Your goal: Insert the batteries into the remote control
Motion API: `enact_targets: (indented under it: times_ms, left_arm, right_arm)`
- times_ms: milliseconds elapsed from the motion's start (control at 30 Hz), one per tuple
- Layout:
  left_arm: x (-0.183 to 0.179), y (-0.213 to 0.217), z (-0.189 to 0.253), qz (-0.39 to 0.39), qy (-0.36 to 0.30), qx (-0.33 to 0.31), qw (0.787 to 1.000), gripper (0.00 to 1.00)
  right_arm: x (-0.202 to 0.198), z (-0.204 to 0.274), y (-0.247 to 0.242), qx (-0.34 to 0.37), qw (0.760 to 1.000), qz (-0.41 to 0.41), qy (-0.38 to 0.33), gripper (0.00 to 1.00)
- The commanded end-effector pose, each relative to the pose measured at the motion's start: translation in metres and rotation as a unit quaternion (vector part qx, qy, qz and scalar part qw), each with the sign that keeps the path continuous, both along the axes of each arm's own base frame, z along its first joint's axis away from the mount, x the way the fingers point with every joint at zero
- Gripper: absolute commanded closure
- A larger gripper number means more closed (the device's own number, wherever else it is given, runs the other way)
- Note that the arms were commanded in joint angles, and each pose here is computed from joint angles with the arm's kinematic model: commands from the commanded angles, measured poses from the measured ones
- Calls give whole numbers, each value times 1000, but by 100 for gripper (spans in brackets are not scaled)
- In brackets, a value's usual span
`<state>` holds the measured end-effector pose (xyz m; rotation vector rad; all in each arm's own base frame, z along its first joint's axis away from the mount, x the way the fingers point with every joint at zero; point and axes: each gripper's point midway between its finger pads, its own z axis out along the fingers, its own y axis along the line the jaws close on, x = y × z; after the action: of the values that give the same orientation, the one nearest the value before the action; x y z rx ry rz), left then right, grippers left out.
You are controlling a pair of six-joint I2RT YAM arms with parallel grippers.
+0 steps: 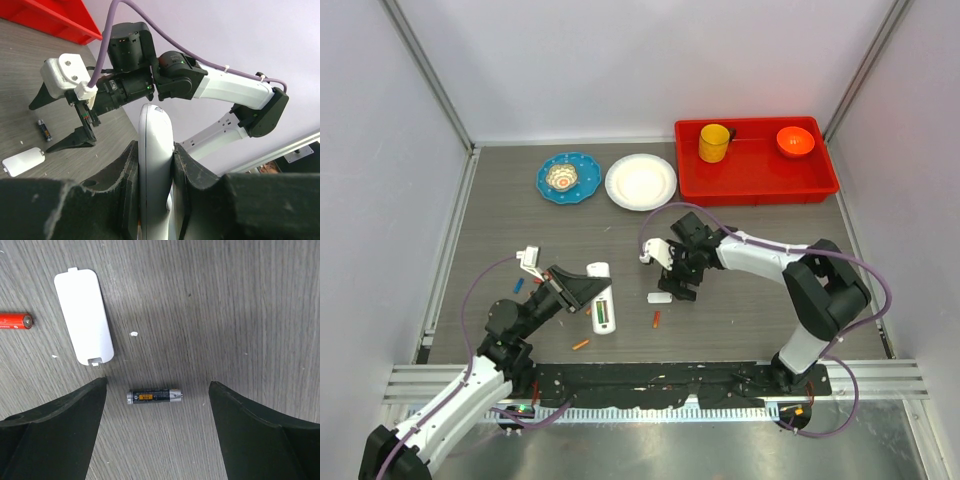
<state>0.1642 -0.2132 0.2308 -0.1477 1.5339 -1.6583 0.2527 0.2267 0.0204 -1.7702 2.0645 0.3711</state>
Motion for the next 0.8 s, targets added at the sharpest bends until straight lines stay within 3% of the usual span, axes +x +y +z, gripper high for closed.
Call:
enact_targets:
  times_ms: [0, 167, 233, 333, 400, 433, 500, 533, 600, 633, 667, 733, 767]
  left_arm:
    - [1, 2, -14, 4, 6, 3, 1000, 100]
    - [1, 2, -14, 5, 6, 3, 1000, 100]
    - [1, 2, -14, 8, 7, 5, 1000, 100]
    - [3, 3, -16, 12, 10, 7, 1000, 100]
    - [2, 4, -17, 13, 12, 8, 1000, 100]
    - [3, 4, -17, 16, 12, 9, 1000, 100]
    - [4, 5, -19, 19, 15, 11, 1000, 100]
    - [5, 5, -20, 22, 17, 12, 1000, 100]
    - [5, 5, -23, 23, 20, 16, 999, 100]
    - [6, 6, -24, 25, 21, 17, 999, 100]
    - [7, 6, -24, 26, 22, 18, 999, 100]
    - [8, 5, -27, 26, 27, 20, 999, 100]
    - [8, 5, -28, 26, 30, 22, 999, 100]
  right_arm:
    - [19, 33, 11, 36, 998, -29, -45, 11]
    - [54, 106, 36, 130, 979, -101, -119, 10]
    - [79, 162, 44, 202, 949, -162, -181, 10]
    - [94, 202, 43, 273, 900, -295, -167, 10]
    - [96, 201, 37, 311, 850, -412, -102, 10]
    - [85, 198, 48, 337, 846, -412, -37, 10]
    - [80, 187, 55, 400, 794, -450, 87, 10]
    - [73, 187, 60, 416, 780, -452, 118, 10]
    - [62, 169, 63, 419, 757, -490, 106, 10]
    - [55, 180, 61, 432, 751, -495, 76, 10]
    - [78, 177, 23, 410, 699, -584, -44, 10]
    - [56, 173, 1, 312, 698, -625, -160, 9]
    - [61, 173, -33, 250, 650, -668, -263, 9]
